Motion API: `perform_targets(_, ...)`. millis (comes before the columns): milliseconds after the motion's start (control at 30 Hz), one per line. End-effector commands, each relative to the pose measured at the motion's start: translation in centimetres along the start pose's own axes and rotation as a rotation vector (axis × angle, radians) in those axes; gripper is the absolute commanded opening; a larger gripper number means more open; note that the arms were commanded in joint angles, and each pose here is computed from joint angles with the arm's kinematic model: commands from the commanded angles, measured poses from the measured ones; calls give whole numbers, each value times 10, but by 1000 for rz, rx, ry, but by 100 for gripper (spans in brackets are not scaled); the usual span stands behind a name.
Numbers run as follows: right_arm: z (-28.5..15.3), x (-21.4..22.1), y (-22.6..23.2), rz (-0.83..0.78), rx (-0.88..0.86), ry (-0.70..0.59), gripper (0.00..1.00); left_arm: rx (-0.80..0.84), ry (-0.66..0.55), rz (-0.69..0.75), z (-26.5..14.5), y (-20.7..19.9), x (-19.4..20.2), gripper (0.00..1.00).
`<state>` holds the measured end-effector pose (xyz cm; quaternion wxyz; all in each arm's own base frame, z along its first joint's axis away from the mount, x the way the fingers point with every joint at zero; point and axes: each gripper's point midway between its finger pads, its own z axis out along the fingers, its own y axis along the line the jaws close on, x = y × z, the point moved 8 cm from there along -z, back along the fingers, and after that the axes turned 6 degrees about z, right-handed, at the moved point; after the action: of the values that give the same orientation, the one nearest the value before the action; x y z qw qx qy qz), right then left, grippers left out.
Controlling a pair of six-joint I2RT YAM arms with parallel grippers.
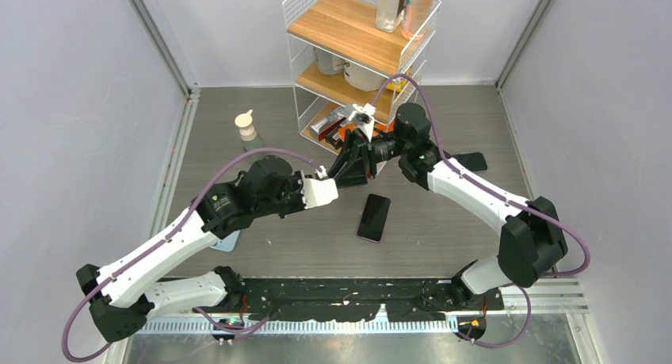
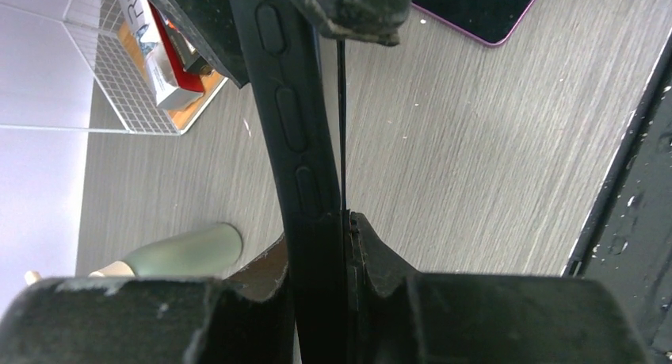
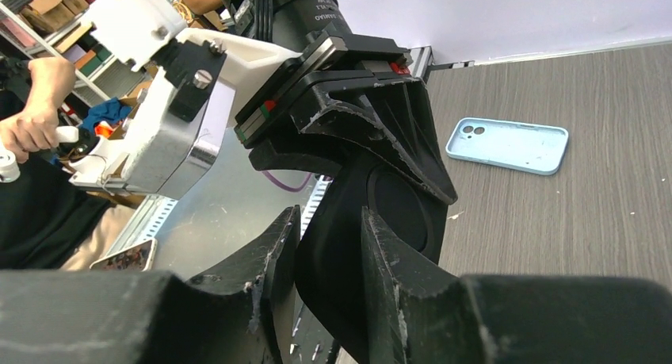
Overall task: Take the phone out of the phone case
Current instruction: Remove the phone case from the phone.
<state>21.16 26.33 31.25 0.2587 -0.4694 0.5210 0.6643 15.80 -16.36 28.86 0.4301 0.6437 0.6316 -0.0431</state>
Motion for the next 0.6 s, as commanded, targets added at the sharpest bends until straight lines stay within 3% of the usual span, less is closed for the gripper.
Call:
perform_targets(0, 6, 6, -1, 251, 6, 25, 6, -113, -40, 187, -6, 19, -14, 0)
perform_targets(567, 8, 8, -14, 283, -40, 61, 6, -87, -61, 202, -17, 11, -9, 0)
